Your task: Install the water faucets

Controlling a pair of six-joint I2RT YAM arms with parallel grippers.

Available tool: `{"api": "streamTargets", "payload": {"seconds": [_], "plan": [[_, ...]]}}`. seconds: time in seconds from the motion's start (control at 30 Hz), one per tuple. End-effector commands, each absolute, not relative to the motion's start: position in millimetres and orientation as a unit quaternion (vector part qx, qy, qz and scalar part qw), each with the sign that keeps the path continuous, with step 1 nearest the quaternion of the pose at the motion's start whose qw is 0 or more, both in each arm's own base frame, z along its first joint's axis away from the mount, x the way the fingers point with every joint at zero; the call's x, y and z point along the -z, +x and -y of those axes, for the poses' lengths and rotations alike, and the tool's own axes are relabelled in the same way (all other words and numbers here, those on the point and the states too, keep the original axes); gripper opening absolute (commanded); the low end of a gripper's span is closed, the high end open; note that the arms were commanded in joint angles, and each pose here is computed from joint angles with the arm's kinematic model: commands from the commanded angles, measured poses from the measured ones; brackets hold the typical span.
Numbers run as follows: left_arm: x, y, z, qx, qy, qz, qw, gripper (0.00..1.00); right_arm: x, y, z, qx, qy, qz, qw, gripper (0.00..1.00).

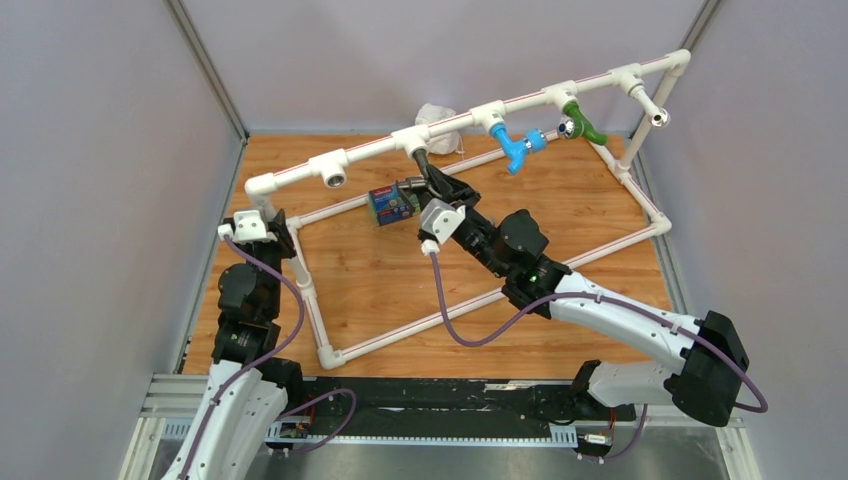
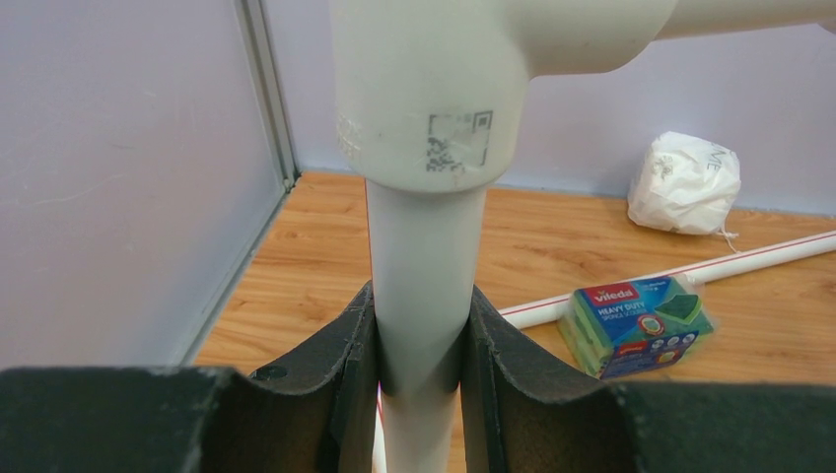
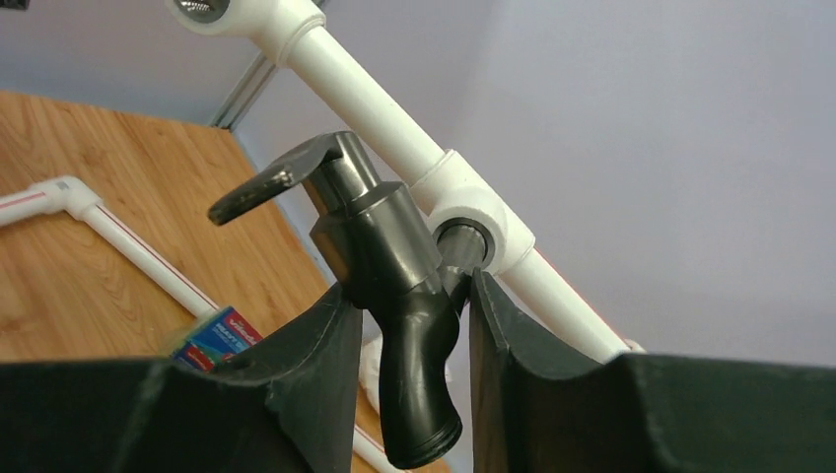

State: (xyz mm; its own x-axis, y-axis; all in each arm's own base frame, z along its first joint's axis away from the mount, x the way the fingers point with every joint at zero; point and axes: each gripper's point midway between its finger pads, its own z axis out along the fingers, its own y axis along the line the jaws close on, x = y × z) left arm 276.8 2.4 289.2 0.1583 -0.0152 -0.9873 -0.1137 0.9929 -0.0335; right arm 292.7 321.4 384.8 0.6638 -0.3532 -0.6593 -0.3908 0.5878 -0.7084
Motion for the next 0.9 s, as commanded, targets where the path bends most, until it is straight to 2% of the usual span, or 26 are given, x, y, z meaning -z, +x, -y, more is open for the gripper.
{"api": "streamTargets", "payload": {"seconds": [0.0,0.1,0.3,0.47,0.87], "plan": [[-297,270,-9,-0.039,-0.066,-0.642,0.763,0.0,-393,341,-261,-0.07,-0.203,-0.554,0.805,0.0],[-297,269,-9,-0.038,-0.067,-0.641,0.764,0.0,-394,339,-264,-0.105,-0.175,-0.554,0.807,0.0],[-299,268,-10,-0.038,-0.069,-0.638,0.766,0.0,-399,339,-257,-0.099,-0.159,-0.548,0.816,0.0],[-300,267,-10,-0.036,-0.069,-0.636,0.767,0.0,-402,337,-261,-0.133,-0.137,-0.556,0.809,0.0],[-302,265,-9,-0.033,-0.071,-0.633,0.77,0.0,-386,339,-259,-0.278,0.062,-0.579,0.763,0.0]]}}
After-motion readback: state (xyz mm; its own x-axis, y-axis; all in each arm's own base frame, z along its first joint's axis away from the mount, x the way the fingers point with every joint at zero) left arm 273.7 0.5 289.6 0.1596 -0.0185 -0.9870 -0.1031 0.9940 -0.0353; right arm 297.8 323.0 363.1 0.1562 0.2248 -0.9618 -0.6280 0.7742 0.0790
